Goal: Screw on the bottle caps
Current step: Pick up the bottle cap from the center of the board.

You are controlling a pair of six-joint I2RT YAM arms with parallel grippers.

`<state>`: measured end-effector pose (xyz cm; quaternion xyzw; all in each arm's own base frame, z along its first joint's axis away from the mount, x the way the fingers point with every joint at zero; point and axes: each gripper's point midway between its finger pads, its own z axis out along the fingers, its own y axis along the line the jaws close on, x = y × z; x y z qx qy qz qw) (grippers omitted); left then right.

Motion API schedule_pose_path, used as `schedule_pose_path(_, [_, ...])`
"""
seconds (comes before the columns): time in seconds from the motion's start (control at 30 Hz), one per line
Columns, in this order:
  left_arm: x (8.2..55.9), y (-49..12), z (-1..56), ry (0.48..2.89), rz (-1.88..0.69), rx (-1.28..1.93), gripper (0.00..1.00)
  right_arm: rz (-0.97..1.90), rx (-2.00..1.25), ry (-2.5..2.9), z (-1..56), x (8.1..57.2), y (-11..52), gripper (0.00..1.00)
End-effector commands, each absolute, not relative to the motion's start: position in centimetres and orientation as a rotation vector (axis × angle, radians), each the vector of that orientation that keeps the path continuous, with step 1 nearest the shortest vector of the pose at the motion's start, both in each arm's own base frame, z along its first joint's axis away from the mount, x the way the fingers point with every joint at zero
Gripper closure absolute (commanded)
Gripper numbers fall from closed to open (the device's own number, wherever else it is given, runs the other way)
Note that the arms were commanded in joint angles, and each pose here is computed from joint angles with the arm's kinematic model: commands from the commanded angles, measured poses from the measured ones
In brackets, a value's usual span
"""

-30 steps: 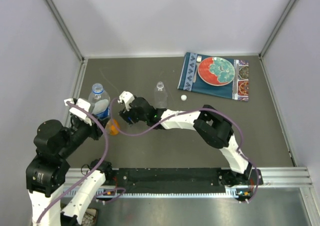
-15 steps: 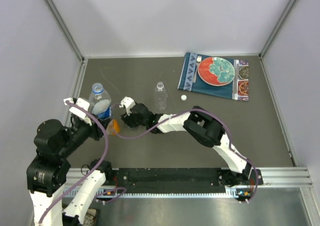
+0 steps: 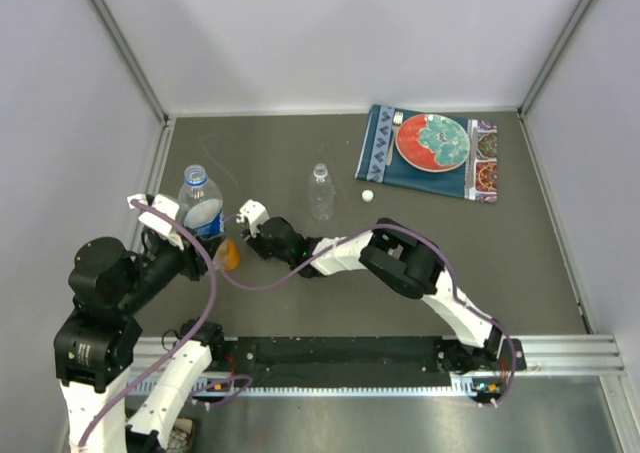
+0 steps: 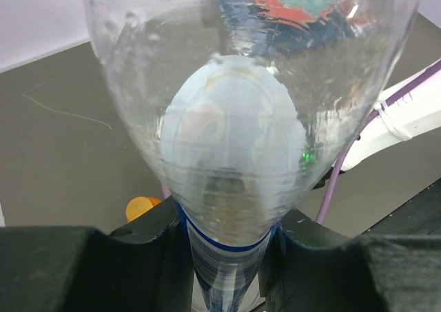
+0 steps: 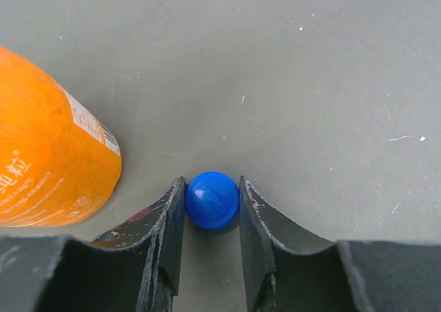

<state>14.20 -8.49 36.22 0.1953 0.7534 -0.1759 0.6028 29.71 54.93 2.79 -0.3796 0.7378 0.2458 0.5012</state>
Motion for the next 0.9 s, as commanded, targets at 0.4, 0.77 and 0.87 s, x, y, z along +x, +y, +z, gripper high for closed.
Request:
schedule_pose_path(0.4, [14.3, -9.2, 38.5, 1.666, -0.432, 0.492, 0.93, 0.587, -0.955, 1.828, 8.4, 24.0, 47.5, 0.86])
schedule_pose_path(0.77, [9.7, -14.6, 30.7, 1.725, -0.82, 1.035, 0.92, 1.055, -1.069, 1.753, 26.1, 12.6, 36.0, 0.86])
schedule_pose_path(0.87, [7.7, -15.7, 31.1, 1.661, -0.949, 1.146, 0.9, 1.118, -1.059, 1.693, 30.6, 11.0, 33.0, 0.85])
